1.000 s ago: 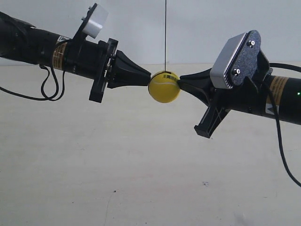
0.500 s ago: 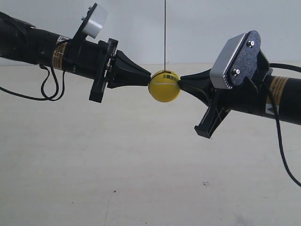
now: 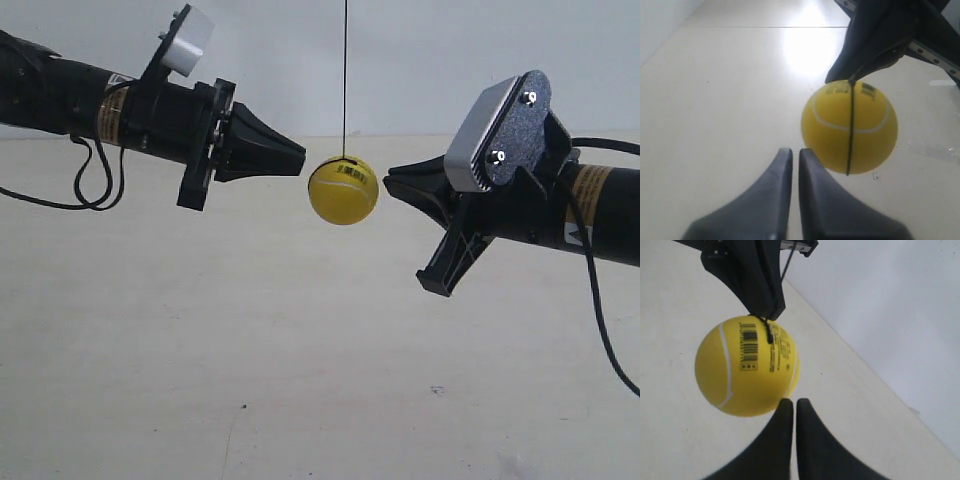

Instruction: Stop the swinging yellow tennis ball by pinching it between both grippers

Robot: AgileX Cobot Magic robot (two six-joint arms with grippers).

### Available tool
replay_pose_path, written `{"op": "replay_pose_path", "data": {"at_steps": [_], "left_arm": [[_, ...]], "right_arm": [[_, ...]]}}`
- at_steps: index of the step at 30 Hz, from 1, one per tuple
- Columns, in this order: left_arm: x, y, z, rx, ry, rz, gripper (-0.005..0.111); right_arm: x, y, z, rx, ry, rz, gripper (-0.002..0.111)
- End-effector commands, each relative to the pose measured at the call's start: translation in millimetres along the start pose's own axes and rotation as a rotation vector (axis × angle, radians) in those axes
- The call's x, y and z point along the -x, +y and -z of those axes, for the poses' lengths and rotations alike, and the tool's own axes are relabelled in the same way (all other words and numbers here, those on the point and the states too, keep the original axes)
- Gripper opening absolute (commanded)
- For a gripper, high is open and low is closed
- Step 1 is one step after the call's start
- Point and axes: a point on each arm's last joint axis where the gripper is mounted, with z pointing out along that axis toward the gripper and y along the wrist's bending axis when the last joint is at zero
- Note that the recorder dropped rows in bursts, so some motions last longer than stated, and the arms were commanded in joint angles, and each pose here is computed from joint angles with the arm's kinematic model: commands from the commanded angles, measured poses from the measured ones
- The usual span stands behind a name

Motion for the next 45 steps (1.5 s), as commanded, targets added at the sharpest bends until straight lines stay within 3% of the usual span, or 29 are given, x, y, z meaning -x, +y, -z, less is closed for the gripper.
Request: {"op": "replay_pose_path", "data": {"at_steps": [1, 16, 24, 32, 37, 45], "left_arm": [[-5.0, 5.1, 13.6, 0.036, -0.007, 0.033, 0.005], [-7.4, 7.8, 20.1, 0.053, -0.007, 0.043, 0.005], [7.3, 4.8, 26.2, 0.068, -0.014, 0.011, 0.005], [70.5, -9.0, 55.8, 0.246, -0.005, -0.063, 0.005], [131.6, -42.6, 84.1, 0.335, -0.056, -0.143, 0.005], [198.7, -104.1, 120.3, 0.434, -0.135, -0.271, 0.005]], "right_arm": [[0.8, -1.1, -0.2, -0.003, -0.003, 0.010, 0.000], [1.6, -2.1, -0.5, -0.010, -0.006, 0.017, 0.000], [27.8, -29.2, -0.7, -0.126, -0.009, 0.002, 0.000], [69.1, -42.1, 38.0, -0.284, -0.017, 0.037, 0.000], [110.3, -41.3, 82.3, -0.407, -0.168, 0.021, 0.000], [137.4, -32.0, 136.9, -0.542, -0.202, 0.028, 0.000]]}}
